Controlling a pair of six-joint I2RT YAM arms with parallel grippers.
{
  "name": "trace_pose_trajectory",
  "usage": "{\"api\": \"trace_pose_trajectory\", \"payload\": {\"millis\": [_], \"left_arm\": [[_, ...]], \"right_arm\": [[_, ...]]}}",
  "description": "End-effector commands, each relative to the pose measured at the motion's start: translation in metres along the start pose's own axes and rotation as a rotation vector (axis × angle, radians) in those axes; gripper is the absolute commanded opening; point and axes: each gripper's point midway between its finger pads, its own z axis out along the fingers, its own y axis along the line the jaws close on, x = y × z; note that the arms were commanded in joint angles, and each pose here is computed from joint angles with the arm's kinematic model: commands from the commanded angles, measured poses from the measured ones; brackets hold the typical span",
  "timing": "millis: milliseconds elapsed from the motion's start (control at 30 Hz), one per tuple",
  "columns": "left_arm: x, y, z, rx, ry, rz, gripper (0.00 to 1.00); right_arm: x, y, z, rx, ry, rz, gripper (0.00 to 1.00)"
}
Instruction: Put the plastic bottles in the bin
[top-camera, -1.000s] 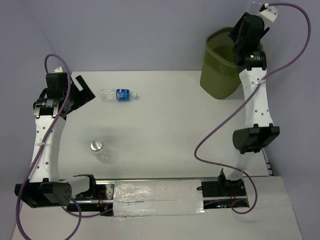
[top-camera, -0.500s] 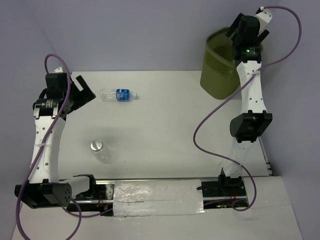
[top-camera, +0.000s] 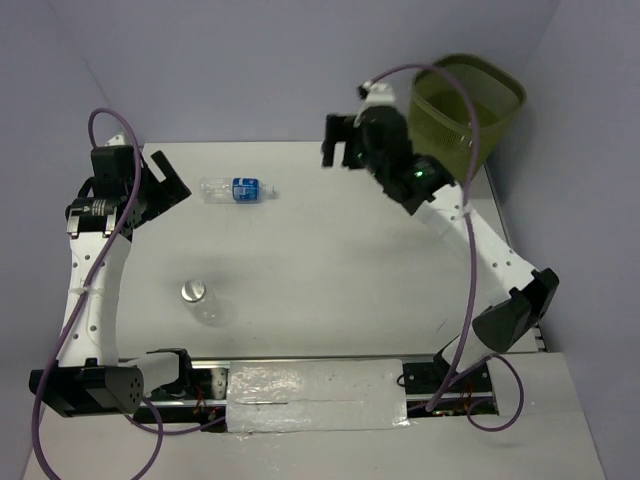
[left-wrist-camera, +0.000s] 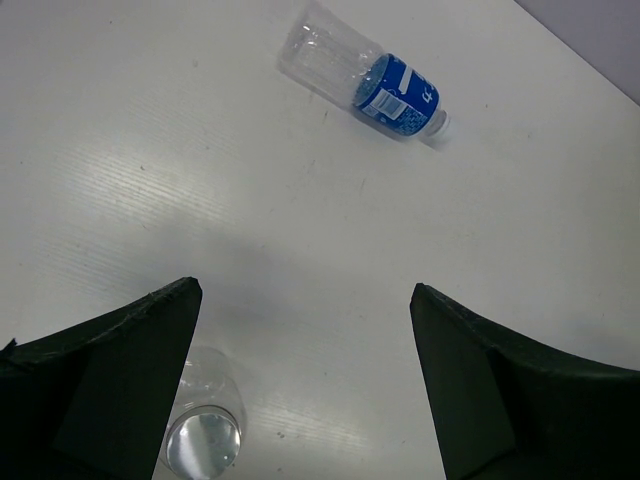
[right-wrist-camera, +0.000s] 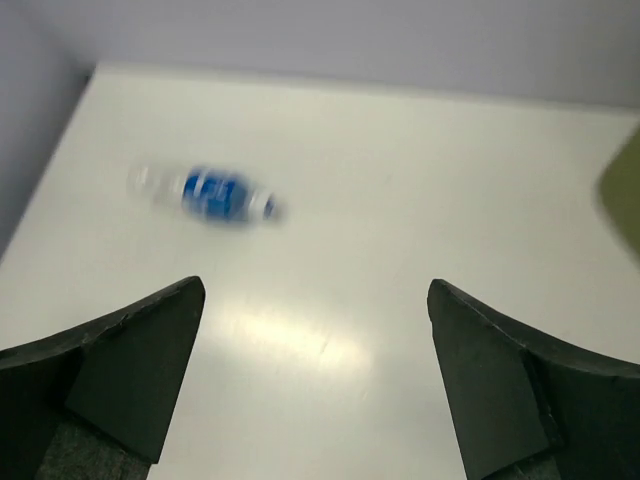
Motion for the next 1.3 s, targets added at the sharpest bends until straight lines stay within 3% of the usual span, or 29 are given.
{"api": "trace_pose_trajectory", "payload": {"millis": [0,33,167,333,633,867,1267], "left_arm": [[-0.001,0.006,0.001,-0.028,-0.013,-0.006,0.99],[0.001,0.010,0.003,-0.045,-0.010,-0.010,0.99],[0.023,0.033,0.007,-0.139,0.037,-0.036,0.99],[0.057,0.057,-0.002,-0.214,0.073,-0.089,0.96],[0.111,0.077,-0.026,-0.252,0.145,-0.230,0.99],[0.145,0.080,-0.021,-0.251,0.255,-0.204,1.00],[0.186,0.079,-0.008,-0.261,0.337,-0.169,0.99]], "right_arm": [[0.096,0.052,0.001,-0.130,0.221,-0.025,1.00],[0.119,0.080,-0.009,-0.182,0.260,-0.053,1.00],[0.203,0.119,-0.020,-0.208,0.442,-0.135,1.00],[0.249,0.137,-0.039,-0.254,0.537,-0.119,1.00],[0.251,0.140,-0.040,-0.257,0.555,-0.109,1.00],[0.256,0.139,-0.041,-0.252,0.567,-0.102,1.00],[0.262,0.137,-0.044,-0.243,0.580,-0.102,1.00]]}}
